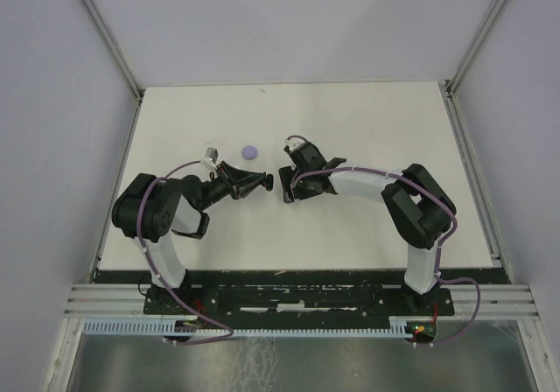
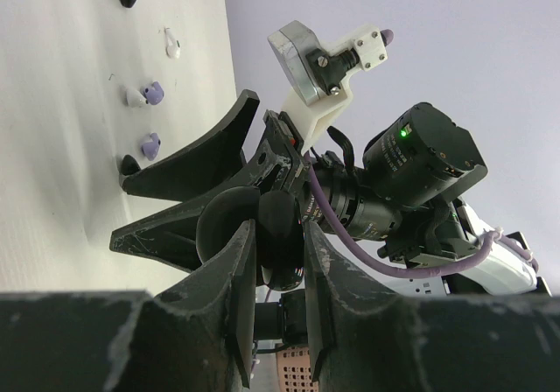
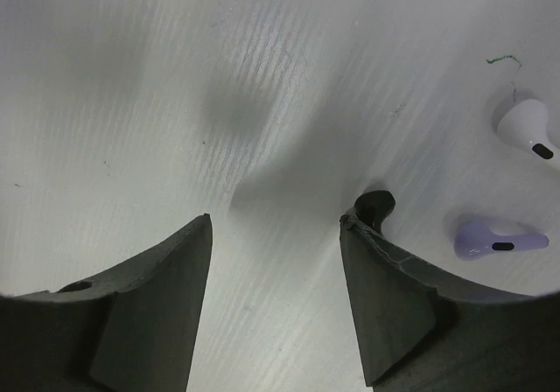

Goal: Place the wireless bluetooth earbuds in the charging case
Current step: Pick up the earbud from the center of the board.

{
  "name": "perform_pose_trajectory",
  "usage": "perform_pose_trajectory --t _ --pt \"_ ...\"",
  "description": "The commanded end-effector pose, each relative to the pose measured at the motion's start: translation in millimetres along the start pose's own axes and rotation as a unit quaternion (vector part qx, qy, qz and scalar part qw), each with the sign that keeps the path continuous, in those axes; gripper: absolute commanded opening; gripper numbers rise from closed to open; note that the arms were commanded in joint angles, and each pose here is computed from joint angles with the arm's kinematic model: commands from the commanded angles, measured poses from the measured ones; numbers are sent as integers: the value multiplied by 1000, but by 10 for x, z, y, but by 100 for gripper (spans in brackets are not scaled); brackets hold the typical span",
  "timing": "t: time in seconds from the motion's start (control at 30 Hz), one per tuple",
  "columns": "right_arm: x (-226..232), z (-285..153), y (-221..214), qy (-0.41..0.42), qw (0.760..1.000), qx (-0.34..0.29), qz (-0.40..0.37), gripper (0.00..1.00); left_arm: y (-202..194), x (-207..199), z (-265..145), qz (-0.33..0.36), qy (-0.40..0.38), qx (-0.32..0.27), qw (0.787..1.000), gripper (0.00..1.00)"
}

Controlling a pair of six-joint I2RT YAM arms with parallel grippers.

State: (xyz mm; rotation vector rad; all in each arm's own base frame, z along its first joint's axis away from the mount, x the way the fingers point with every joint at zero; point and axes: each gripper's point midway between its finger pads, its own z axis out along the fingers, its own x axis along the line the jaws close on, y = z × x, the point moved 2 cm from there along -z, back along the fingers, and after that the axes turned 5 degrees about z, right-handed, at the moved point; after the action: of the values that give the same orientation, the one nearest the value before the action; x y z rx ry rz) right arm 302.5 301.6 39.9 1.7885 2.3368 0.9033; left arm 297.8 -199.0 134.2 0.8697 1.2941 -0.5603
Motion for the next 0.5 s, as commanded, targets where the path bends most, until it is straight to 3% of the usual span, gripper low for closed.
perform_pose_trajectory --t 0.0,0.27,0.47 --pt "-15 92 14 -16 1000 0 4 69 42 -410 -66 65 -82 -8 994 3" --pt "5 98 92 -17 1000 -10 -6 69 57 -389 -87 66 -79 -9 995 3" --pt "126 -225 303 3 998 -59 -21 69 68 -375 -91 65 -77 -11 995 3"
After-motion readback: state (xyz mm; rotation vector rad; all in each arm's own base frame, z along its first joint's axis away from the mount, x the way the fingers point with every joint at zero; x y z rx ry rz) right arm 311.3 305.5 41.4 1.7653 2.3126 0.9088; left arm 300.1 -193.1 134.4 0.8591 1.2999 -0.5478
